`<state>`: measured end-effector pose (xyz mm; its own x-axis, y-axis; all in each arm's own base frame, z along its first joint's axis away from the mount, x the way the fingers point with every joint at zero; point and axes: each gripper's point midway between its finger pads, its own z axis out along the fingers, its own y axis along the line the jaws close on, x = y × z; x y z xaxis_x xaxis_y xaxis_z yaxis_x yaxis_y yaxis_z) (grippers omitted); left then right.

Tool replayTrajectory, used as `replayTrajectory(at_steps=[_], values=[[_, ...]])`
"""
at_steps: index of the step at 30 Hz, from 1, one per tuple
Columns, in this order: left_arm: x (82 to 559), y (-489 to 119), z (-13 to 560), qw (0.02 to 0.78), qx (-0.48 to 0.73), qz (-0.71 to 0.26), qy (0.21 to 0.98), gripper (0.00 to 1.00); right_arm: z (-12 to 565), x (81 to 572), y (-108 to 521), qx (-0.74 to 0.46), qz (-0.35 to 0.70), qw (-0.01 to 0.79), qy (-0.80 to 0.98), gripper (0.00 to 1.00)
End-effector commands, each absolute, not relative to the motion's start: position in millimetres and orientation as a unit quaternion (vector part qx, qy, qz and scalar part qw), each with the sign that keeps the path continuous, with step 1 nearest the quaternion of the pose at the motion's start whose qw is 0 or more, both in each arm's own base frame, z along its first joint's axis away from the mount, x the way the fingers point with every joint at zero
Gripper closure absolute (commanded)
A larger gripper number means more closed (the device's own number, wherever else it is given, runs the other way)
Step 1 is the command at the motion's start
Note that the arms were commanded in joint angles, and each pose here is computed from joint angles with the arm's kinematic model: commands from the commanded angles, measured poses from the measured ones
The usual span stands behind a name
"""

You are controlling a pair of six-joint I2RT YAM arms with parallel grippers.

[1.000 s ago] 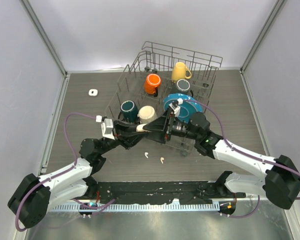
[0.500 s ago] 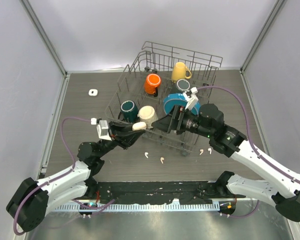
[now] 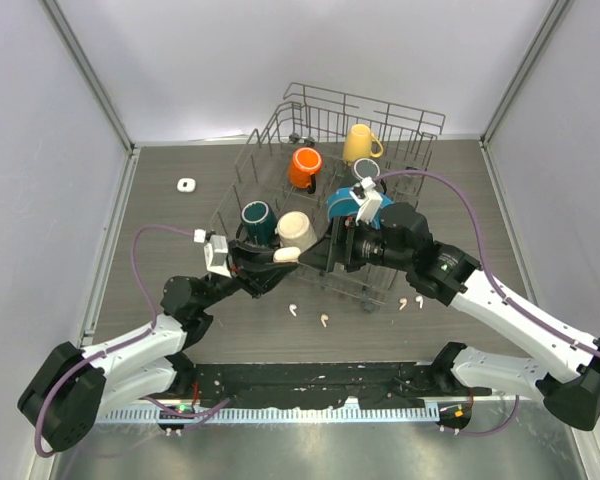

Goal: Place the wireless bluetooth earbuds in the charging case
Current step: Open the charging case.

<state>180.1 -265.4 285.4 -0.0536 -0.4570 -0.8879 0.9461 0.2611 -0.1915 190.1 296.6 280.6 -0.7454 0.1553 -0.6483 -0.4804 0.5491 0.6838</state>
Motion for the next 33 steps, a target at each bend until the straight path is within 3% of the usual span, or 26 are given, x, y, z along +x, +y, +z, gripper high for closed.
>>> replayTrajectory(at_steps=[1,19,33], values=[[171.0,-266.5,313.3,0.656,0.277,-0.560,0.424,1.00,302.1,191.6,301.8,-0.116,0.475,0.363,0.793,0.17],[145.1,-275.3,302.6,0.610,0.330,-0.589,0.415,1.00,314.5,200.8,309.3,-0.083,0.501,0.363,0.781,0.17],[165.2,-265.8,298.6,0.657,0.300,-0.540,0.432,1.00,339.7,183.6,309.6,-0.072,0.586,0.326,0.738,0.16]])
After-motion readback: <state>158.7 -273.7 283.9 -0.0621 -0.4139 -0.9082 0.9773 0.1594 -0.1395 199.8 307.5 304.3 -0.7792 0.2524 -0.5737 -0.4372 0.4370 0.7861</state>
